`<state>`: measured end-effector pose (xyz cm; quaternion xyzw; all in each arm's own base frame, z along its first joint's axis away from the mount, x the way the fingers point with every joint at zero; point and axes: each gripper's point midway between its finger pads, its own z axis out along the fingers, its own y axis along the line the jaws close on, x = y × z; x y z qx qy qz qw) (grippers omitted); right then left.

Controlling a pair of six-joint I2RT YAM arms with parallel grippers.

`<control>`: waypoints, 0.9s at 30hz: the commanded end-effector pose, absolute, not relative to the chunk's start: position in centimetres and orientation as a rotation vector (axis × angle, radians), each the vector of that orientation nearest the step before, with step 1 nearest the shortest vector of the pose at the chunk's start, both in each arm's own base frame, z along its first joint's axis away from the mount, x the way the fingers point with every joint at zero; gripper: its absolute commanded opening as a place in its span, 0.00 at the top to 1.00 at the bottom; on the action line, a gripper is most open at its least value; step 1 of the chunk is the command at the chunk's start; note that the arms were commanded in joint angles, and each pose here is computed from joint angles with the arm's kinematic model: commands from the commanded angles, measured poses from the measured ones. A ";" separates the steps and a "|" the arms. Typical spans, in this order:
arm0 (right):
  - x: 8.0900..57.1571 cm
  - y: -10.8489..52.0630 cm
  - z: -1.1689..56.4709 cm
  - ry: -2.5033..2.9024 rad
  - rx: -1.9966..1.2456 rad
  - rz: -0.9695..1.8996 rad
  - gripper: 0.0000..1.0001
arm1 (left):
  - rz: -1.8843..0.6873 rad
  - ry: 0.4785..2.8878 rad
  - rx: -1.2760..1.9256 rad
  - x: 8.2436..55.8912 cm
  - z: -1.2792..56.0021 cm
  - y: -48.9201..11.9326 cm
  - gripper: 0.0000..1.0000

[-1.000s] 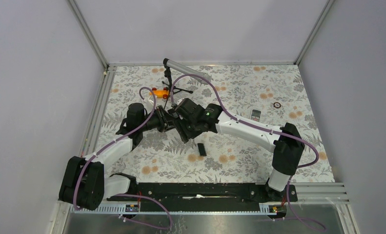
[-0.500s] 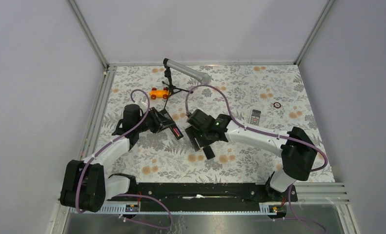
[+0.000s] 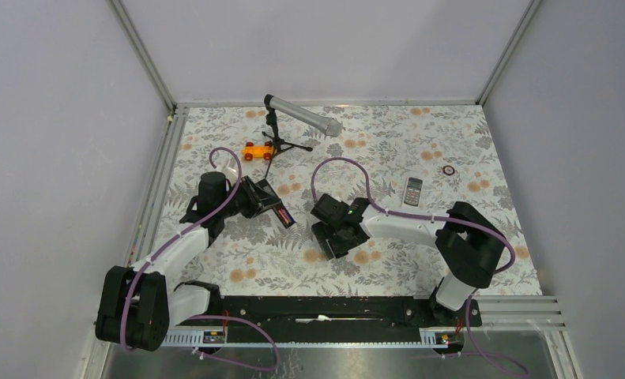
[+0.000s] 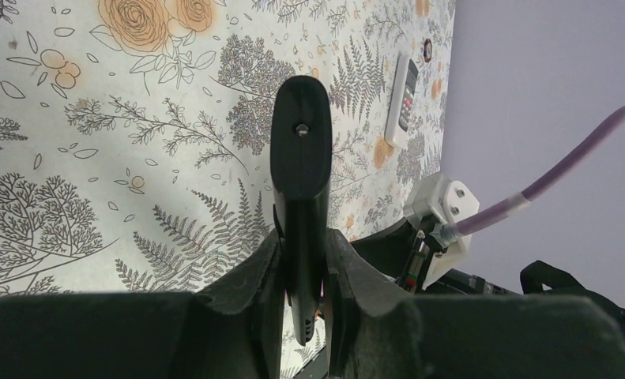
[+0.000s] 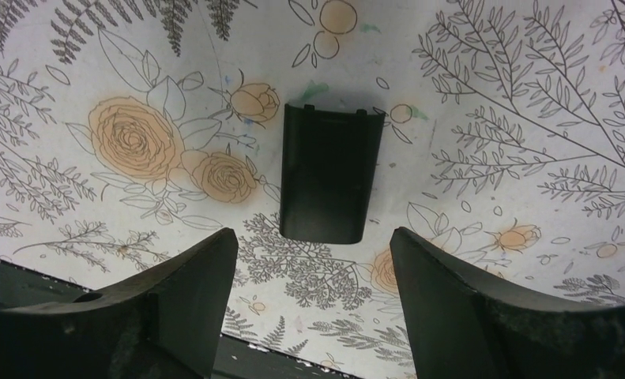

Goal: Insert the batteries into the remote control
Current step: Pick up the battery cover at the center of the board.

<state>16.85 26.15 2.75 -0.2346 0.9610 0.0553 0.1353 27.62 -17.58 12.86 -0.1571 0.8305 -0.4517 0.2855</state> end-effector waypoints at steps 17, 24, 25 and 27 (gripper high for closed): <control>18.0 25.6 1.2 2.831 -0.570 0.098 0.62 | -1.217 2.125 -0.343 28.3 14.8 -17.7 1.00; 20.4 26.5 5.9 2.667 -0.528 0.166 0.65 | -1.252 2.121 -0.298 28.8 14.4 -19.0 1.00; 20.6 26.9 6.8 2.644 -0.525 0.196 0.65 | -1.261 2.119 -0.287 28.9 14.4 -19.4 1.00; 20.8 27.9 8.9 2.599 -0.522 0.276 0.65 | -1.286 2.111 -0.264 29.1 14.4 -20.2 1.00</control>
